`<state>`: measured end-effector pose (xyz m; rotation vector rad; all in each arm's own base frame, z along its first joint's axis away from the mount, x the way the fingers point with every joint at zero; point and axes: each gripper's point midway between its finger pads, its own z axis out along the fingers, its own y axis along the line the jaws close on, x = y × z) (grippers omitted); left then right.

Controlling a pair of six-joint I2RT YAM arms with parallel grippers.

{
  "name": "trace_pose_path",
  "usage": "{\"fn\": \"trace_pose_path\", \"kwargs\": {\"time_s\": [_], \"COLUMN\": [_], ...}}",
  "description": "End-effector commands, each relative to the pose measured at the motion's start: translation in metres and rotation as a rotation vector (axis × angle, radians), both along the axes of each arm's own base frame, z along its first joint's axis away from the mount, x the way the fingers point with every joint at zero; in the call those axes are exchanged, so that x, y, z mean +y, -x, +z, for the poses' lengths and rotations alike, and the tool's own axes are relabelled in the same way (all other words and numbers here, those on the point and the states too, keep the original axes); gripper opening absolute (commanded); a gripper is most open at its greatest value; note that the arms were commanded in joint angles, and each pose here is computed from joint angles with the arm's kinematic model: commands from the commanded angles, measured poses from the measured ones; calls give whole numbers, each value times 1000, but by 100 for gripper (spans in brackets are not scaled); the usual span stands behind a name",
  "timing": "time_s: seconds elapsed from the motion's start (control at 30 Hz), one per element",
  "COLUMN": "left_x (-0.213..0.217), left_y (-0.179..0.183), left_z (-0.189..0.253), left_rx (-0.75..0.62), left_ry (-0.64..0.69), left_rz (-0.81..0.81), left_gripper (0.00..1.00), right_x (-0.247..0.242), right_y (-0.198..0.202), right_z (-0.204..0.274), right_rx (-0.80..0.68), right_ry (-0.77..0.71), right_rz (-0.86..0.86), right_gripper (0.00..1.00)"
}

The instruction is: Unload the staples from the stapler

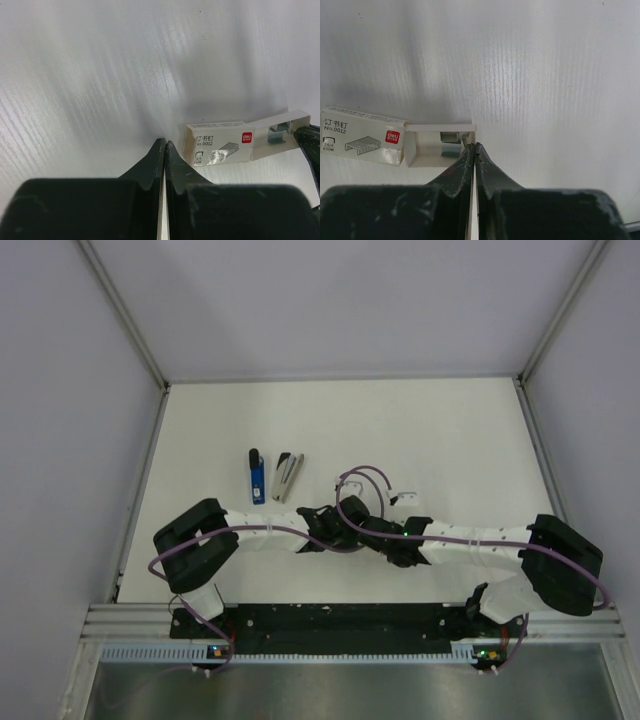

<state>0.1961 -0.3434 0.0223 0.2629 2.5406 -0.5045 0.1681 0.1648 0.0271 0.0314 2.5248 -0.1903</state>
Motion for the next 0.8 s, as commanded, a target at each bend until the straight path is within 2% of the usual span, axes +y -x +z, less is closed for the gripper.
{"fn": "trace_pose_path", "kwargs": {"time_s": [0.0, 0.23, 0.37, 0.57, 0.77], "left_x": [-33, -30, -31, -31, -22], "left_y": [49, 42, 39, 32, 21], "left_z": [1, 7, 12, 22, 26], "left_rx": [-17, -42, -44, -50, -38], "left_ry": [-16, -21, -8, 16, 44], "left_rz": [-170, -157, -159, -152, -133], "left_gripper": [10, 20, 21, 23, 23], "right_x": [45, 43, 41, 38, 30], "right_y": [-24, -23, -21, -13, -4], "right_z": [22, 32, 40, 57, 72], "right_rx": [-85, -102, -111, -123, -129], "right_ry": [-132, -172, -196, -274, -328], "right_rz": [9, 12, 16, 23, 66], "right_gripper": [5, 16, 24, 27, 35]}}
